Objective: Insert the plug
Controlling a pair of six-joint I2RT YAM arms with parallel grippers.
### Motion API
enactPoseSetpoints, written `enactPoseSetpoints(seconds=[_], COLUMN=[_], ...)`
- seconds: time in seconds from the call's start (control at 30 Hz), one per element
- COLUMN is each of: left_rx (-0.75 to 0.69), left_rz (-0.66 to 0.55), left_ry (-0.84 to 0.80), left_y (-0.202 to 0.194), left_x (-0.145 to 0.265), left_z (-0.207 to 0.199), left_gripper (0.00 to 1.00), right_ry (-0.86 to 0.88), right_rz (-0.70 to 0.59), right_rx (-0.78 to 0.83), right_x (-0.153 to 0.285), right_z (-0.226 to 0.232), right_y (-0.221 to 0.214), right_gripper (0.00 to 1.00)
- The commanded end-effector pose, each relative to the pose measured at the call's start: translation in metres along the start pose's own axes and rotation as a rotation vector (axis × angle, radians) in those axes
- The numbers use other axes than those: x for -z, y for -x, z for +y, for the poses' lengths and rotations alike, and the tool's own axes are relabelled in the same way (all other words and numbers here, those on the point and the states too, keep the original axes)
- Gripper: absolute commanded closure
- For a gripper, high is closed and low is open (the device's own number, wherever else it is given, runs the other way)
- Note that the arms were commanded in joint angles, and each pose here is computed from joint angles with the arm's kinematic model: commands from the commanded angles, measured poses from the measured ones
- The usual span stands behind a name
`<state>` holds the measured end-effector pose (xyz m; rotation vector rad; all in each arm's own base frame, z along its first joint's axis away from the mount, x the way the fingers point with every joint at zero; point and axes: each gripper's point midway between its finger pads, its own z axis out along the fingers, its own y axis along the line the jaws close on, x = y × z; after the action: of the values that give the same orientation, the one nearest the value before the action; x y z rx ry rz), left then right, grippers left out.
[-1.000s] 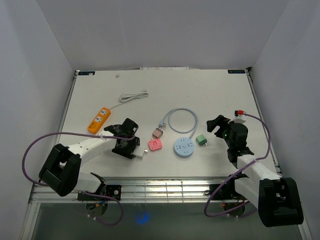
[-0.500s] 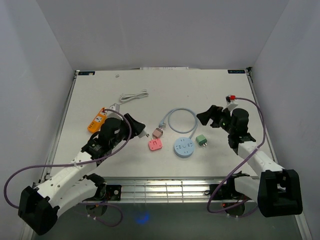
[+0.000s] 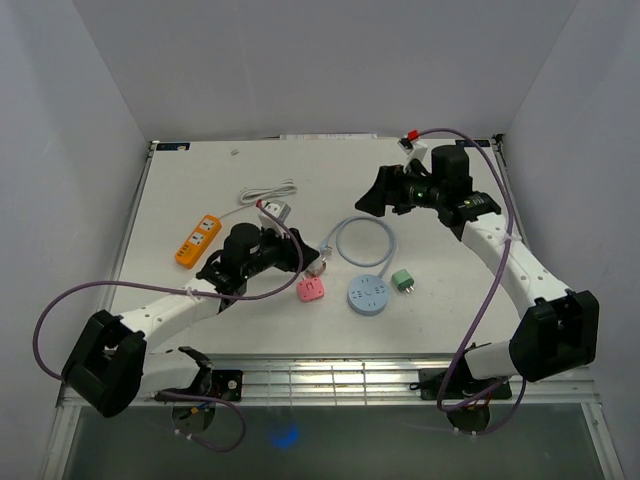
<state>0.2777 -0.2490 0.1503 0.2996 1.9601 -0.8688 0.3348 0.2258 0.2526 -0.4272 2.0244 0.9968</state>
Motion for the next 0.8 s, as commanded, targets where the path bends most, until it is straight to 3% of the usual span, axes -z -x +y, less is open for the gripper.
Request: enactPoseSetpoints(seconds=[0.0,0.13,0.27,0.3,0.4,0.77], left_rx=[-0.278,-0.378,-0.449,-0.456,-0.484,-0.54], left_rz=[-0.106,-0.073,-0.005,0.002,-0.002,0.029], left_ry=[-0.251,-0.401,-0.555,-0.564,-0.552,-0.457], left_y=[0.046,0.045,0.031,0.029,0.028,0.024], left_x=[-0.006,-0.01,-0.005,-0.005,-0.007,-0.021], left_z=[-0.051,-0.073,-0.093,-0.095,-0.095,-0.083], left_gripper=[0.84,0.88,0.81,0.81,0.81,0.83], right_ry=[0.011,0.02,0.037,0.041,0.063,0.07], right_rz=[0.17,0.228,0.285,0.301,0.337,0.425], right_rx=[-0.015,0.003,0.014,0.009,-0.015,-0.039], right_x=[-0.004,-0.014,-0.018,-0.02,-0.023,-0.027], right_z=[0.013,0.026,0.037,0.038,0.043,0.062], right_y=[-0.03,-0.04,-0.049,-0.052,-0.059,-0.078], right_gripper=[0.04,0.02,0.0,0.05,0.15,0.16])
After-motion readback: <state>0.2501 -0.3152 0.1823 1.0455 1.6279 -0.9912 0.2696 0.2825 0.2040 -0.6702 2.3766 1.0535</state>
